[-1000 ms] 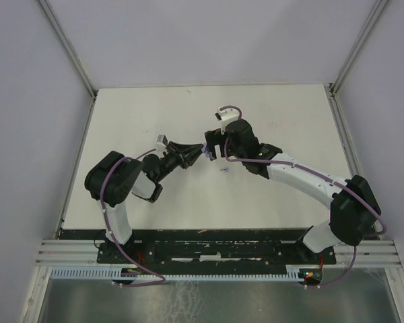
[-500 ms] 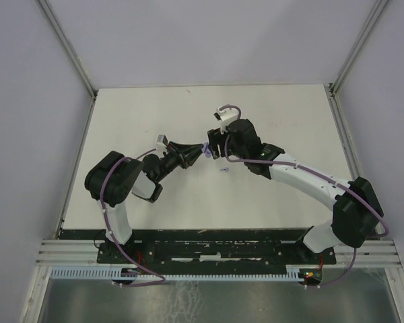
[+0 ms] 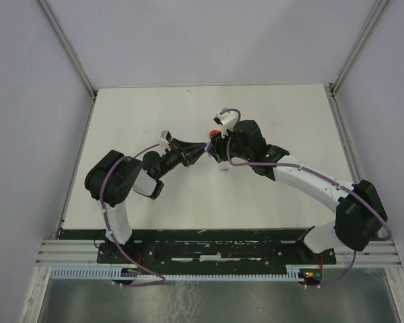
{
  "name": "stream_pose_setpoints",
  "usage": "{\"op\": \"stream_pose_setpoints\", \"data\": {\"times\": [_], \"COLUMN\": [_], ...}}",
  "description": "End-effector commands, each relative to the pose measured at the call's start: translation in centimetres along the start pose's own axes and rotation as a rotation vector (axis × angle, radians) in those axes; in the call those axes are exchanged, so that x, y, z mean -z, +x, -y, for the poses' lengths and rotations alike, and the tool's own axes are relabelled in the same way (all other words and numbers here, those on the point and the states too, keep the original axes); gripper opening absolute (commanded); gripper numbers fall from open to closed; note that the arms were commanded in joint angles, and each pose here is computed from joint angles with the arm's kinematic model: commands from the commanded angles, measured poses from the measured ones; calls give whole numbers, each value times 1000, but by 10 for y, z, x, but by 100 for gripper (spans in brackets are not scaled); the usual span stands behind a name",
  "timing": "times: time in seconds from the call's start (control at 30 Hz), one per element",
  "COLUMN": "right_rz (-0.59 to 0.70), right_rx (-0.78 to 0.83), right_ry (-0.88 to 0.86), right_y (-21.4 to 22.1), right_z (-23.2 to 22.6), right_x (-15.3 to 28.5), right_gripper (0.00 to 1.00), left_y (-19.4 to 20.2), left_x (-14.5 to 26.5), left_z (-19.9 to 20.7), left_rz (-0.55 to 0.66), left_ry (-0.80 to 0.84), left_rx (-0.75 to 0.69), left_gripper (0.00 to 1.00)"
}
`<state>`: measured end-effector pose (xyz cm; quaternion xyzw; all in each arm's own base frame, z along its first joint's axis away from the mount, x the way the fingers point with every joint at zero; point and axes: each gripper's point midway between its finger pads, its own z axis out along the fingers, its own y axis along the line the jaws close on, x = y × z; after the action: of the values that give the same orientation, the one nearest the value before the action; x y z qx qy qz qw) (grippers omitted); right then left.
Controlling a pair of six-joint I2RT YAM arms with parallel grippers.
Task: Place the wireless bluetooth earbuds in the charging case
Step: Pick up the earbud from the charging case.
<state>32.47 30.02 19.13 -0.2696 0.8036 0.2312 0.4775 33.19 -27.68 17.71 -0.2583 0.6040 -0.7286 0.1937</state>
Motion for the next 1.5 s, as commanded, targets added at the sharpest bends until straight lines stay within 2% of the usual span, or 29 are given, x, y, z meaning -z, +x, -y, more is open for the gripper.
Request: {"op": "stream_pose_setpoints", "data": {"times": [0.0,0.2,0.3,0.93,1.47], "right_rz": [80,65,64,17,49], "right_rx": [33,34,34,24,38], "right_ry": [-47,-58,-58,-78,-73], "right_y": [-26,-23,-22,-7,-17], "right_z": [-8,-10,-10,-12,-12], "right_x": [5,3,3,-6,2], "right_gripper": [56,44,42,40,20], "left_y": [15,16,16,17,14], "left_x": [2,2,2,3,2], "left_z": [43,43,44,48,39], "left_rz": [-77,-77,-77,-79,-69], "left_ry": [179,181,181,189,171], "left_rx": [-95,-95,-92,-96,-84], "left_gripper": [3,3,3,3,3]}}
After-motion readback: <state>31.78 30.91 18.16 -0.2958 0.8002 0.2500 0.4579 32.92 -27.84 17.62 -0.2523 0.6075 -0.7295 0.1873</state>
